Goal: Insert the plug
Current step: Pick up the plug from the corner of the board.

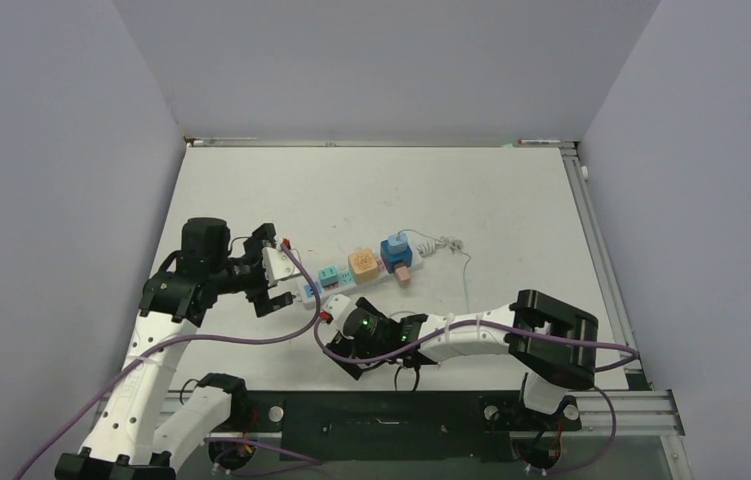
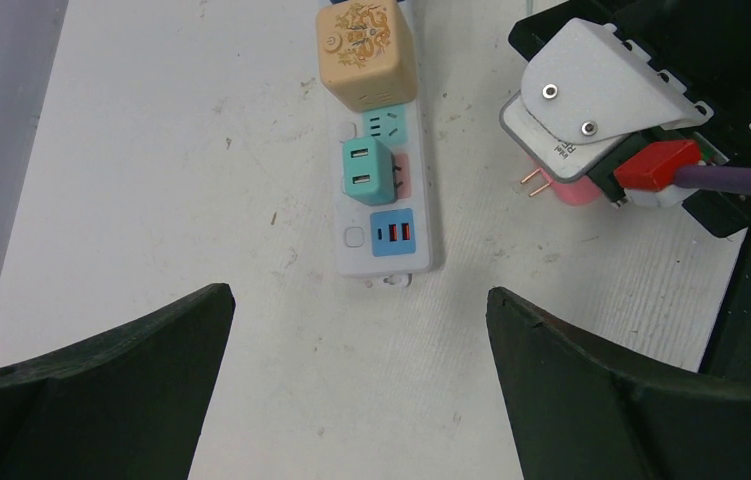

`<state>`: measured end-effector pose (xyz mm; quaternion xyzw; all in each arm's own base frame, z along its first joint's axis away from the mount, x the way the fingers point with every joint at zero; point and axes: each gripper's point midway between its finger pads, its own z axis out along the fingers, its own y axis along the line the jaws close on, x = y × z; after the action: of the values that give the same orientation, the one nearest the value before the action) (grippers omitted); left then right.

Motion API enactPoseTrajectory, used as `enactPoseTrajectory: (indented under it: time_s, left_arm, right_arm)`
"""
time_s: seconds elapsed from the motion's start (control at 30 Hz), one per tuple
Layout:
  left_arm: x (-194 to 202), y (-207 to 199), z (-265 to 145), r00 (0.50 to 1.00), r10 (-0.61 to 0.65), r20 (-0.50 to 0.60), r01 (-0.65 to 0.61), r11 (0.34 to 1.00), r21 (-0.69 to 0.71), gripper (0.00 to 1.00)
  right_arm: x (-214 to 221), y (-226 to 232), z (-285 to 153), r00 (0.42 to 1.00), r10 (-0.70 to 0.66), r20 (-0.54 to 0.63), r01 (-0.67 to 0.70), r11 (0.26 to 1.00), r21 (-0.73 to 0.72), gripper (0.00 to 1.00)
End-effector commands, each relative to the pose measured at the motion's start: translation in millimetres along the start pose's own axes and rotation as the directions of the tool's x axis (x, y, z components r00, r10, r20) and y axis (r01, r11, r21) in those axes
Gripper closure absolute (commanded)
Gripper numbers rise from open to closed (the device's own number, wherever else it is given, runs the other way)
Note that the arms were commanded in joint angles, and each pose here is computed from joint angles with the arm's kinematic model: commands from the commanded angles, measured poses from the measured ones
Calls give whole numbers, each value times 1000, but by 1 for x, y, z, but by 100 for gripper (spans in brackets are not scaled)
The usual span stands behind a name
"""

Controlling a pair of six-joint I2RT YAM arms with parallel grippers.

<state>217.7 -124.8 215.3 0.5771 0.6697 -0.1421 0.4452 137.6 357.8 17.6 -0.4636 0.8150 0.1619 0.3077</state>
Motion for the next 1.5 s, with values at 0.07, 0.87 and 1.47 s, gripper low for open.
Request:
enactPoseTrajectory:
  time_s: [0.07,0.87,1.47]
  left_arm:
    - [-14,4,-4,998,28,49,-28,1000,-6,4]
    - [-6,-3,-10,997,70,26,-69,997,-31,4]
    - [-3,-10,-14,981,193,37,-191,980,-53,4]
  right_arm:
    - [-25,-3,12,997,27,77,-29,999,31,10]
    - [-23,-9,0,998,-14,59,11,999,41,78]
    - [-49,-2,-29,973,70,219,-73,997,6,95]
